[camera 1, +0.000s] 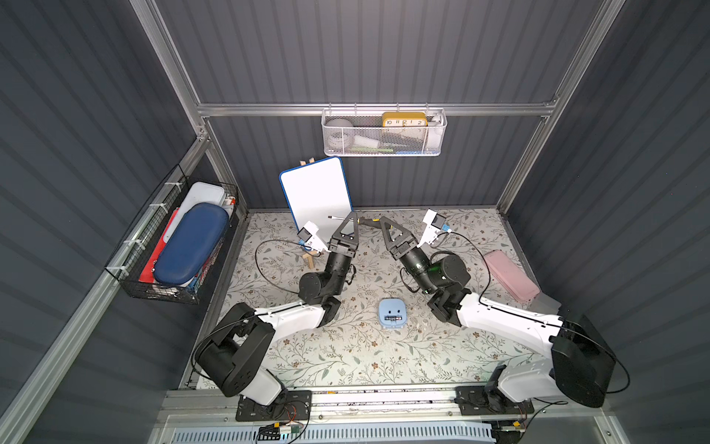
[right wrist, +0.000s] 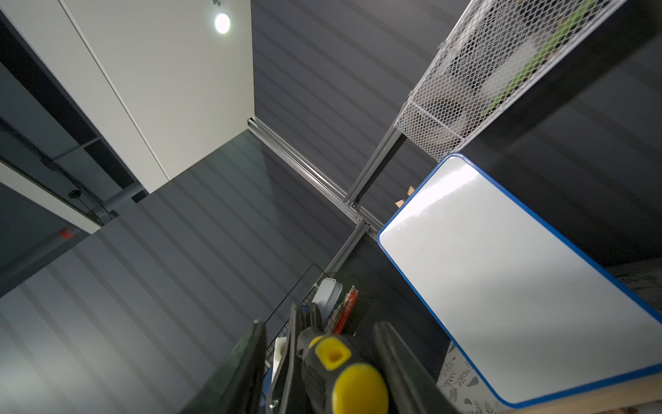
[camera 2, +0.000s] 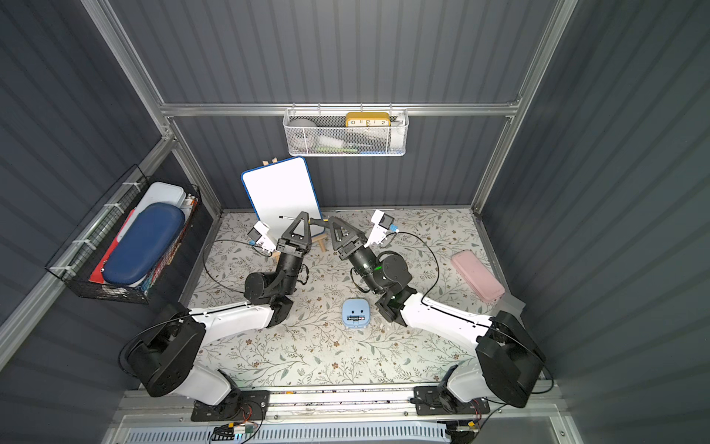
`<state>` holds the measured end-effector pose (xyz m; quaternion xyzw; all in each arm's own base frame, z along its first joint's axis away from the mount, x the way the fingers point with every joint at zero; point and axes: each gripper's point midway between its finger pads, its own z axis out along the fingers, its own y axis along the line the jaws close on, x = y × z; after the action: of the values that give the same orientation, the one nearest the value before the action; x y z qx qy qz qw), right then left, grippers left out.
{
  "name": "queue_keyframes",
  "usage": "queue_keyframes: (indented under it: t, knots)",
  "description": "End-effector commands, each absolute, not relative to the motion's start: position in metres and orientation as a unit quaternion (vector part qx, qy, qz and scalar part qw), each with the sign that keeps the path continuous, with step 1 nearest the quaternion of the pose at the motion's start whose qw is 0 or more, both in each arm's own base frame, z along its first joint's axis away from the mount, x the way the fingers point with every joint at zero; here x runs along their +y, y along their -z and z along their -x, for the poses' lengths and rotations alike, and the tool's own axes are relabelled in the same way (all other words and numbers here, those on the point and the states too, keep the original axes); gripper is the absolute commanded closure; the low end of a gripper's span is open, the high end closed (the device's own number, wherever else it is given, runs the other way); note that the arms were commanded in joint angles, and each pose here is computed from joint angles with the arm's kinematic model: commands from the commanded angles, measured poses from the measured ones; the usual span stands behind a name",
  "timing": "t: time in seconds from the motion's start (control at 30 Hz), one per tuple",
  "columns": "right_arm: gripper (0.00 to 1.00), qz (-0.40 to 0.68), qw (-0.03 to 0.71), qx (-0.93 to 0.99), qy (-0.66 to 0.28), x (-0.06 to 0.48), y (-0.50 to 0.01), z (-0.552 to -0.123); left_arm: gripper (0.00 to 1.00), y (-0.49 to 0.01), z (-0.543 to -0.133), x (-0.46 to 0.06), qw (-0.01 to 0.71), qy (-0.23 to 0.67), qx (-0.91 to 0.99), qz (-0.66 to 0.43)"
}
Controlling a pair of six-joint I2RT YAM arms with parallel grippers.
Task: Remove the battery from the alarm
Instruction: Pick up the screwdriver from the center of the board.
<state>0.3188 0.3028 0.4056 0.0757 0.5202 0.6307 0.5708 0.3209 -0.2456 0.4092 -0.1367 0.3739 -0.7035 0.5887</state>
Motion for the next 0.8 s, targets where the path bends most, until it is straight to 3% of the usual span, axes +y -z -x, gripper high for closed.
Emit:
queue_keyframes:
  t: [0.0,0.37,0.67,0.77]
  knots:
    - [0.53,-0.057,0.56,0.481,-0.672,0.313,-0.427,-0.306,1.0,-0.455,-0.285,-0.2,0.614,0.747,0.217,0.132]
    - [0.6,-0.045,0.565,0.451,-0.689,0.326,-0.445,-0.311,1.0,-0.457,-0.287,-0.214,0.587,0.771,0.219,0.113]
    - [0.82,-0.046,0.578,0.441,-0.685,0.326,-0.447,-0.316,1.0,-0.451,-0.286,-0.234,0.545,0.8,0.231,0.099]
    - [0.8,-0.047,0.587,0.442,-0.677,0.325,-0.448,-0.318,1.0,-0.447,-0.284,-0.246,0.524,0.813,0.24,0.085]
